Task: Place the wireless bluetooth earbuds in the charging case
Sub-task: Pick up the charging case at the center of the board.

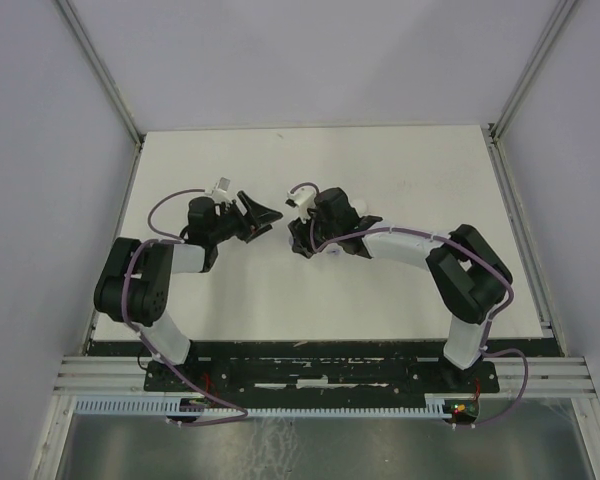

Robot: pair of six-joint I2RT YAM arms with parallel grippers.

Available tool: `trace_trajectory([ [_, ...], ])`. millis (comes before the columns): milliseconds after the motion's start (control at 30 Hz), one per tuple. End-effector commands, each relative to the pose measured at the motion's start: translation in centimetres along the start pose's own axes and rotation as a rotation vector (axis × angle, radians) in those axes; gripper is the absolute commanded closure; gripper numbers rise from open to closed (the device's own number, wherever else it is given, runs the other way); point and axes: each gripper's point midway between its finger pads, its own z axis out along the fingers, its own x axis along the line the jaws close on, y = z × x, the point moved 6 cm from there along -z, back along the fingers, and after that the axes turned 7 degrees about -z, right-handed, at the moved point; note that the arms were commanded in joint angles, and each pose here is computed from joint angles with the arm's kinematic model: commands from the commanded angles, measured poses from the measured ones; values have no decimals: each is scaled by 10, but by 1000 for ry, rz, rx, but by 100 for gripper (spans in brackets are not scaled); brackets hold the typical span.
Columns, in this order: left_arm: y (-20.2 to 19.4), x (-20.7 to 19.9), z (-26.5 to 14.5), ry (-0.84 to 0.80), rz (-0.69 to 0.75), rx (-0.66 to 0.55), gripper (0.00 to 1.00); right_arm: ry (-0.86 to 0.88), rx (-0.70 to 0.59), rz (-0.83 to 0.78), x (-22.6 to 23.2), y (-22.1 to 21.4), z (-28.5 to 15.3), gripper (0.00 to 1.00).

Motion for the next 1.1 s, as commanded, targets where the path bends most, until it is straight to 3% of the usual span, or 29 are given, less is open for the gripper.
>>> trace_trajectory([
  [0, -14, -23, 7, -142, 22, 65, 20, 29, -119, -50, 0, 32, -15, 77],
  [433, -46, -19, 11, -156, -23, 145, 23, 24, -152, -26, -7, 39, -23, 78],
  [1067, -49, -22, 20, -185, -44, 148, 36, 39, -169, -9, -11, 40, -27, 78],
])
